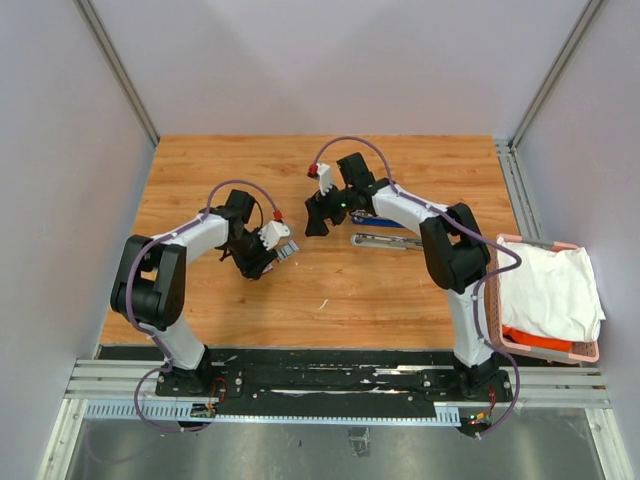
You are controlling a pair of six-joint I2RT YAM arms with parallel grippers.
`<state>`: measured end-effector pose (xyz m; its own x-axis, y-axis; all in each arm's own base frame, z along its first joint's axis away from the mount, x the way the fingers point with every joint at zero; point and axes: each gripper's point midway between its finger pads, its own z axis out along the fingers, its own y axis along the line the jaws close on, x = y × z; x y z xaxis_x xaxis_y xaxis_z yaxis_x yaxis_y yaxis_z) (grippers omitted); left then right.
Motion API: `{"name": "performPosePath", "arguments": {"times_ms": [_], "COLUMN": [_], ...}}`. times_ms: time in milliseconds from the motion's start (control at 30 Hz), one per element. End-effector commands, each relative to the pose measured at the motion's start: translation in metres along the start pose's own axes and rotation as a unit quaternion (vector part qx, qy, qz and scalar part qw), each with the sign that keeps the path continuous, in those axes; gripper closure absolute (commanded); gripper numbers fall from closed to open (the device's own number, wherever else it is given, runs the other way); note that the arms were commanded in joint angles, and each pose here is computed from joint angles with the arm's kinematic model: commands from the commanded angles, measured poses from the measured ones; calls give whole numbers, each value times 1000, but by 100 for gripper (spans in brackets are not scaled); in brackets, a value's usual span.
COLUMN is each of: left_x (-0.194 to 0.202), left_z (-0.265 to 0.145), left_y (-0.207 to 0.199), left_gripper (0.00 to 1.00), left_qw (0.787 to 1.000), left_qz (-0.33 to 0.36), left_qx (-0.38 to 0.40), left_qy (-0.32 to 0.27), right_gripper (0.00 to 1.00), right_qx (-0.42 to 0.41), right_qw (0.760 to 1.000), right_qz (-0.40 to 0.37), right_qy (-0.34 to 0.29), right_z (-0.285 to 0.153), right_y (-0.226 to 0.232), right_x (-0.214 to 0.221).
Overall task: Unload the staples from the stapler
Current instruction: Close the staple box at the center of the board.
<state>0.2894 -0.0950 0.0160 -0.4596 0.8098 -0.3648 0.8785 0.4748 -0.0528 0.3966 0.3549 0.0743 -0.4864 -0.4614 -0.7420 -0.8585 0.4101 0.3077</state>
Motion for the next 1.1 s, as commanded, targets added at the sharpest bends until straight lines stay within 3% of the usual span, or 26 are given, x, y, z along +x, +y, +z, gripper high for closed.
{"name": "performPosePath", "arguments": {"times_ms": [0, 467, 1067], "left_x": [4, -14, -21], "left_z": [14, 22, 25], "left_y": [-14, -12, -5], "left_gripper": [47, 46, 51], "left_qw": [999, 998, 996], "left_qz": [-35, -44, -52], "left_qx": [-5, -36, -71], "left_qy": [16, 5, 10], "right_gripper": [15, 15, 15], "right_qx": [-40, -121, -122], "right_qw": [998, 972, 964], "right_qz": [57, 201, 237], "right_qy": [-5, -12, 10], "right_z": [15, 33, 49], "right_y": [16, 33, 43], "right_x": [-8, -1, 24]}}
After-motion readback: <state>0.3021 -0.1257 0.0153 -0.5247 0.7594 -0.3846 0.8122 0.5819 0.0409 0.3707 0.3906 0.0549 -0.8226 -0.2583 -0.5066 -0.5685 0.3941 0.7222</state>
